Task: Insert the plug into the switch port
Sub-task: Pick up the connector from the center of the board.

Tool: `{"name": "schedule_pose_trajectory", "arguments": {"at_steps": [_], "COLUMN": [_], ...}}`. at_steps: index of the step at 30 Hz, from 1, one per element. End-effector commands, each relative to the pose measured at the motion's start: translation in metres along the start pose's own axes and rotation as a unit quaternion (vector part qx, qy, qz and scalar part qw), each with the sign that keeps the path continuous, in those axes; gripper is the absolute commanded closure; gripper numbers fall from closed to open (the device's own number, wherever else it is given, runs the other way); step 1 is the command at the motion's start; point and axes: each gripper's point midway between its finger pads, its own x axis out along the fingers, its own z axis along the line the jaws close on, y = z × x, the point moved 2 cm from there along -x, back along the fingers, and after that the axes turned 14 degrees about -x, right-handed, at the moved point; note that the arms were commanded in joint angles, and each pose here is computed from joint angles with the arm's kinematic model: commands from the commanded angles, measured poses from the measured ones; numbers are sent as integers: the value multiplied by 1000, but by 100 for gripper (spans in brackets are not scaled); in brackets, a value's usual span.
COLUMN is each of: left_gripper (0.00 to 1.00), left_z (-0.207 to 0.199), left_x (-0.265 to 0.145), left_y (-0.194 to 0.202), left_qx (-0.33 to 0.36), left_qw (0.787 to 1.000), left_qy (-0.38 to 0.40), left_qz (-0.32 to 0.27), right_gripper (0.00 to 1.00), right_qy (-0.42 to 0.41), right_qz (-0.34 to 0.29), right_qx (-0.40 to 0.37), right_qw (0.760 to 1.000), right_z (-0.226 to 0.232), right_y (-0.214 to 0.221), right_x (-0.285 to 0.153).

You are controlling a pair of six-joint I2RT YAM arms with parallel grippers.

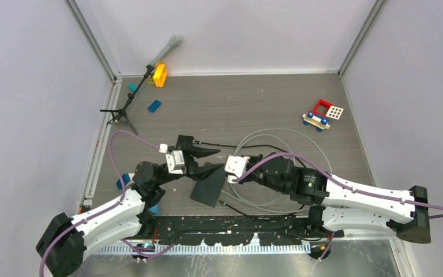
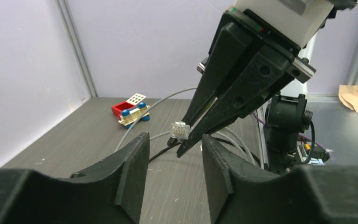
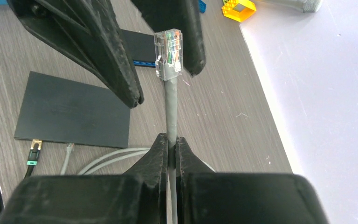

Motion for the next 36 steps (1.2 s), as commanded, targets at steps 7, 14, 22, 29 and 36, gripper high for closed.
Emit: {"name": "schedule_pose_trajectory", "arguments": {"at_steps": [7,14,22,29,36], "left_gripper": [61,58,70,91,100], "left_z": [-16,-18,-16,-16,-22], "left_x": [11,11,11,11,8], "left_y": [-14,-20,-23,-24,-23], "left_qx": [2,0,1,0,5], "left_qw": [999,999,999,999,998], "left_qy": [53,53,41,44,57], "left_qz": [-6,-15,-22,-23,-20], "right_gripper": [100,99,99,99,62], "right_qy": [47,39,31,21,3], "right_qz": [-30,-21,-22,-20,-60], "right_qx": [6,2,1,-2,17], "right_qw": [998,999,999,1000,998], "right_z": [-26,-22,-19,-15,-5], "right_y": [-23,-21,-21,-20,-28], "right_x": [-10,-5,-6,-5,-8]}}
